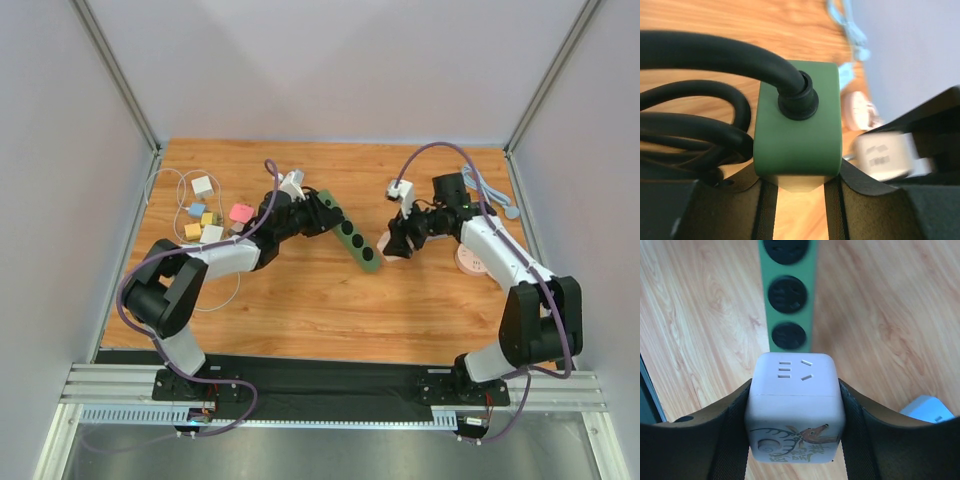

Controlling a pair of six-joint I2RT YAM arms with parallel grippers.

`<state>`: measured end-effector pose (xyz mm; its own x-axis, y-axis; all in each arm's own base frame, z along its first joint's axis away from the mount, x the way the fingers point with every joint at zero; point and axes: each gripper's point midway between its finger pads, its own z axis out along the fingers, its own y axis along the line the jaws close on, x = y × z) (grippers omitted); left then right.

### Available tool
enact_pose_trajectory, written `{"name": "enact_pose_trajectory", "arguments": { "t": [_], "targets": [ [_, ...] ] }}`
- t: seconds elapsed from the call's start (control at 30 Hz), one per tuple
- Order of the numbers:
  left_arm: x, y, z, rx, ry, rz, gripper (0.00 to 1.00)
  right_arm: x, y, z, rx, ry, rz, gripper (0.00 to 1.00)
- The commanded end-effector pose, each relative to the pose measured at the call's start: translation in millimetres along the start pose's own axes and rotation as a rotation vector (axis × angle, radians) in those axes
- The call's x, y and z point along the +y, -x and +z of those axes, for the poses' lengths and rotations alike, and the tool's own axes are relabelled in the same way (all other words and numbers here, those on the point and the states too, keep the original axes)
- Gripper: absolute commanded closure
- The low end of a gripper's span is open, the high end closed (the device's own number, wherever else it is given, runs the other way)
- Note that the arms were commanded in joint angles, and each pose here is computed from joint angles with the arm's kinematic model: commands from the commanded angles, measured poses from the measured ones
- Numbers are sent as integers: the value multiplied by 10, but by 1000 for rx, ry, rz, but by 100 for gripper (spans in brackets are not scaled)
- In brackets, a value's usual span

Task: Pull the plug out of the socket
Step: Remove the plug from the socket, then place the socket at the center of the board.

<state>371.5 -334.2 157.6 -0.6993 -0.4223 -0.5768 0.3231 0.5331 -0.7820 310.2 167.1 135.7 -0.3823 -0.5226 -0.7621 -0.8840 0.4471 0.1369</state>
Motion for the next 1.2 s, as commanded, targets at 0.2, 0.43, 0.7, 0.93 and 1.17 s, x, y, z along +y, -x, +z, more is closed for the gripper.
{"name": "enact_pose_trajectory", "arguments": {
  "t": [0.2,0.43,0.7,0.93,1.17],
  "targets": [
    [647,145,-142,-3,215,131,100,154,231,-165,-160,168,38,100],
    [449,-59,87,116,68,33,100,114,408,-279,-216,109,-54,100],
    [453,-374,523,225,14,-61,98,62,502,-421,-238,76,-66,100],
    [551,-595,644,303,9,-107,69,38,428,-471,-246,64,-45,100],
    [598,-645,514,316,42,-83,49,52,415,-466,-244,75,-34,100]
  ]
}}
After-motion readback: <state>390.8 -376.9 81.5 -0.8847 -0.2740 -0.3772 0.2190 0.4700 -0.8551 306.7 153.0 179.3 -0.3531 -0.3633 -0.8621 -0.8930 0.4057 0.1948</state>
